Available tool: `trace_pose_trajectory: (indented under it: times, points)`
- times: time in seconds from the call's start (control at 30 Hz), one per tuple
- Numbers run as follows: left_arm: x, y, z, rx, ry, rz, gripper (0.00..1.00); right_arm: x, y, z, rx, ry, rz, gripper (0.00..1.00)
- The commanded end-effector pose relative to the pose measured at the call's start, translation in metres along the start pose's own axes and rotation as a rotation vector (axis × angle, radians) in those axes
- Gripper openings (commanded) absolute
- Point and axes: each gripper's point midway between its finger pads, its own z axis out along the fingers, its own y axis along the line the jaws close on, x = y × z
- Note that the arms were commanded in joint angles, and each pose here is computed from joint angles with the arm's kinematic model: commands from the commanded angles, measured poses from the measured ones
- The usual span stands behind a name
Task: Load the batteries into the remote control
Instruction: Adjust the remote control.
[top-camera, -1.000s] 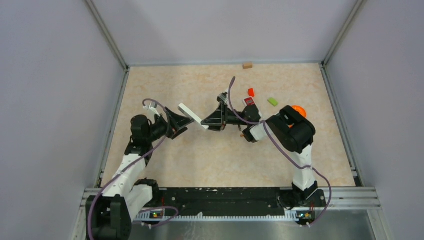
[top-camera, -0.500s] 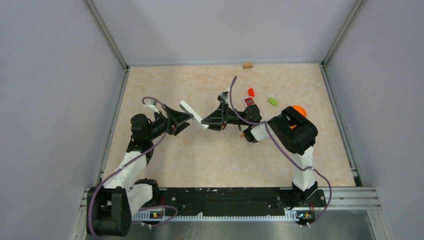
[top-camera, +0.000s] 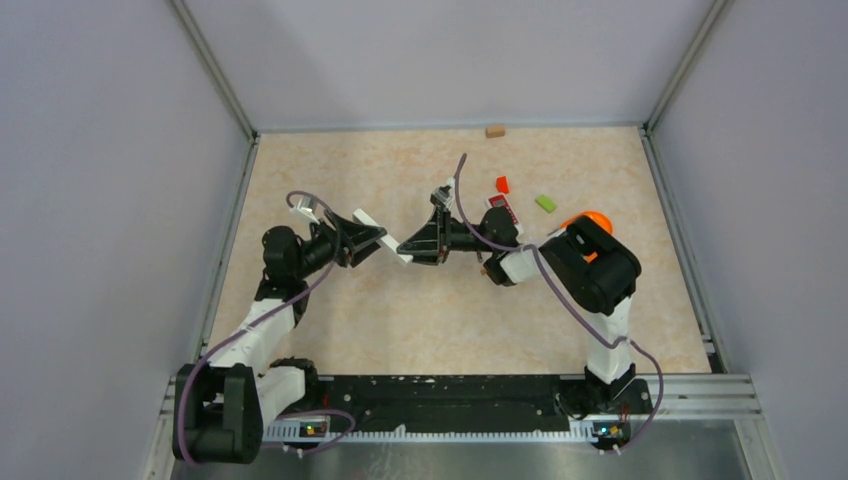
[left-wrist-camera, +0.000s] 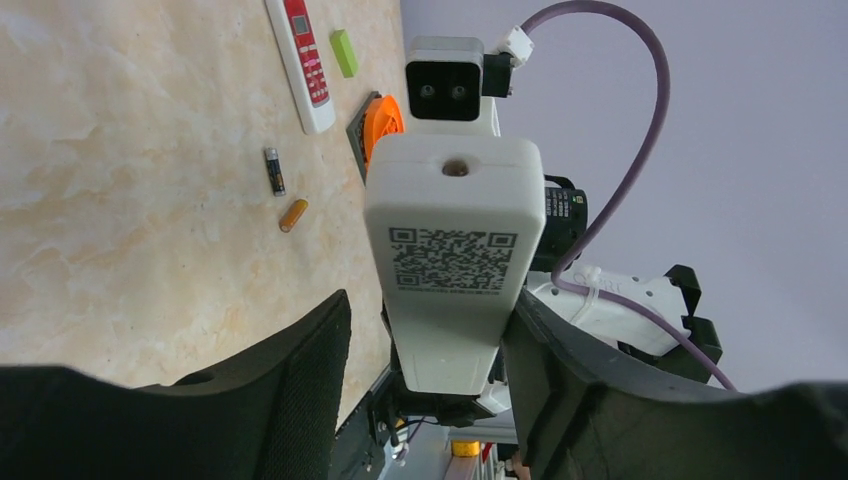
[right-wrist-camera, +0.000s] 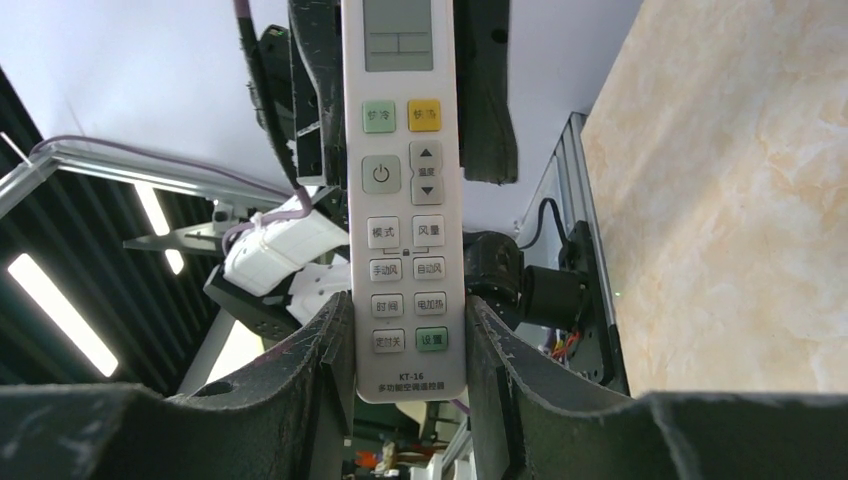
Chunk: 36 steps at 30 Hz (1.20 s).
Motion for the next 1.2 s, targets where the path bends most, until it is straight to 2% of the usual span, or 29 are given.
trace_pose_trajectory:
  times: [0.0, 0.13, 0.23, 0.27, 0.3, 0.4, 0.47, 0.63, 0.67, 0.83, 0.9, 0.93, 0.97, 1.0, 1.07, 1.17]
  points:
    - [-0.009, -0.019, 0.003, 0.055, -0.012, 0.075, 0.55, 0.003, 0.032, 0.009, -0.056, 0.021, -0.115, 0.00]
    - [-0.009, -0.019, 0.003, 0.049, -0.006, 0.091, 0.37, 0.003, 0.030, 0.008, -0.032, 0.026, -0.124, 0.00]
    - [-0.009, -0.019, 0.004, 0.046, 0.001, 0.103, 0.11, 0.004, 0.032, 0.008, -0.019, 0.028, -0.153, 0.01]
    - [-0.009, -0.018, 0.004, 0.041, 0.002, 0.104, 0.03, 0.004, 0.032, 0.008, -0.014, 0.028, -0.178, 0.07]
    - [-0.009, -0.016, 0.004, 0.029, 0.005, 0.099, 0.00, 0.004, 0.035, 0.007, -0.009, 0.033, -0.230, 0.18]
    - [-0.010, -0.016, 0.003, 0.009, 0.005, 0.106, 0.00, 0.000, 0.044, 0.002, 0.030, -0.006, -0.349, 0.49]
    - [-0.010, -0.016, 0.003, -0.008, 0.003, 0.115, 0.00, -0.011, 0.040, -0.003, 0.123, -0.056, -0.421, 0.61]
    - [-0.016, -0.013, 0.001, -0.069, -0.016, 0.144, 0.00, -0.042, 0.028, -0.032, 0.475, -0.150, -0.645, 0.70]
    - [-0.017, -0.012, 0.001, -0.082, -0.020, 0.146, 0.00, -0.049, 0.028, -0.039, 0.535, -0.170, -0.681, 0.75]
    - [-0.021, -0.007, 0.001, -0.125, -0.032, 0.142, 0.00, -0.083, 0.030, -0.098, 0.866, -0.353, -0.842, 0.83]
    - [-0.022, -0.004, 0.000, -0.146, -0.037, 0.132, 0.00, -0.095, 0.034, -0.121, 0.942, -0.468, -0.847, 0.97]
    - [-0.023, -0.002, 0.000, -0.158, -0.041, 0.126, 0.00, -0.099, 0.036, -0.134, 0.971, -0.547, -0.769, 0.98]
    - [-0.023, -0.001, 0.000, -0.168, -0.044, 0.122, 0.00, -0.095, 0.032, -0.141, 0.972, -0.538, -0.726, 0.99]
    - [-0.024, 0.000, 0.000, -0.180, -0.045, 0.117, 0.00, -0.090, 0.034, -0.135, 0.912, -0.479, -0.745, 0.98]
    - [-0.025, 0.002, -0.001, -0.205, -0.046, 0.101, 0.00, -0.080, 0.039, -0.122, 0.819, -0.393, -0.817, 0.87]
    - [-0.026, 0.004, -0.001, -0.232, -0.052, 0.066, 0.00, -0.068, 0.034, -0.102, 0.818, -0.332, -0.844, 0.83]
